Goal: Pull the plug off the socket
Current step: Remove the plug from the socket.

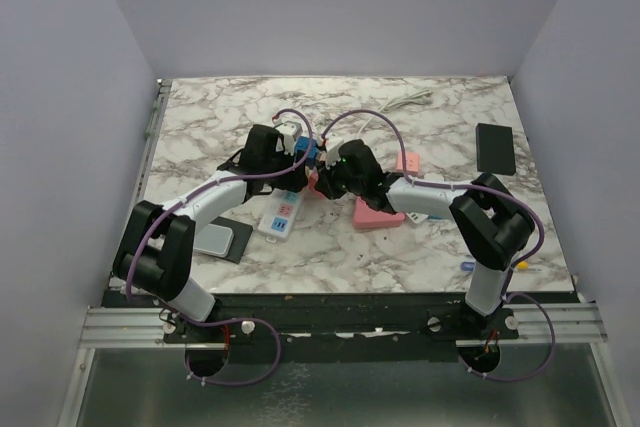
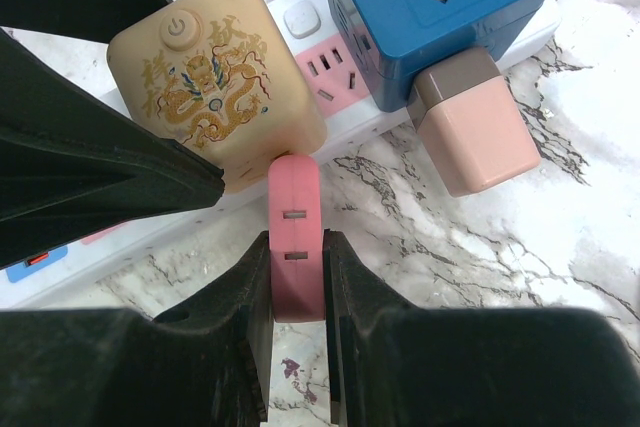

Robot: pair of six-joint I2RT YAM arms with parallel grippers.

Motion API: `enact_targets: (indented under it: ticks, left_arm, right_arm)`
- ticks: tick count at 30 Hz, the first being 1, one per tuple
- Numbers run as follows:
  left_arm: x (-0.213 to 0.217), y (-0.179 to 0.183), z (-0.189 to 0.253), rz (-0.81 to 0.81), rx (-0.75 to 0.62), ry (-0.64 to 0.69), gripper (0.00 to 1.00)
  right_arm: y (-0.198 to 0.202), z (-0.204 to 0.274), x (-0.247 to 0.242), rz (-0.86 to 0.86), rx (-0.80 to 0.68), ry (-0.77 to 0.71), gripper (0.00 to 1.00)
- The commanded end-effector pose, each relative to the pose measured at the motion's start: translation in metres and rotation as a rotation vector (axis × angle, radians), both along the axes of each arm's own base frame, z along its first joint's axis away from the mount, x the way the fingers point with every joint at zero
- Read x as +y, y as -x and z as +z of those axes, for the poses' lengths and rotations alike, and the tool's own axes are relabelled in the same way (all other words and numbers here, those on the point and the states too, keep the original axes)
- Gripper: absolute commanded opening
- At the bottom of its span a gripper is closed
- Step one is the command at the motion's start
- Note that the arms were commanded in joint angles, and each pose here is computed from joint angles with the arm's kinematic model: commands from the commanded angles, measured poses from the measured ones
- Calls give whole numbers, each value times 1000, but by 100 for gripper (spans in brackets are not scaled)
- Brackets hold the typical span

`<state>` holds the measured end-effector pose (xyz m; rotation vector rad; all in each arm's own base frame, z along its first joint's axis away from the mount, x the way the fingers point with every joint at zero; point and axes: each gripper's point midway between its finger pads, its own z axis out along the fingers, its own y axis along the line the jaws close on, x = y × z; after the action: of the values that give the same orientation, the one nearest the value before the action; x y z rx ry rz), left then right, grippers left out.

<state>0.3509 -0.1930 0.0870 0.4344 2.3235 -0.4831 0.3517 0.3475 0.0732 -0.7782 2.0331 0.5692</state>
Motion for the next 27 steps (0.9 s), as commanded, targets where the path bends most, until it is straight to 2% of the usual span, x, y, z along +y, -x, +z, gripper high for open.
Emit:
enact_targets:
  ticks: [1,6,12,27]
  left_arm:
    - [52,43,-57,77,233,-207,0]
    - [58,43,-58,93,230,-238,0]
    - [59,43,-58,93,230,-244,0]
    - [54,40,-54,88,223,-221,0]
  right_arm:
    - [-24,2,-41,-168,-42,76,0]
    - [-32,23,-48,-183,-110,101,0]
    - [-42,24,-53,-187,-167,160,0]
    - [-33,48,-48,-166,-181,69,0]
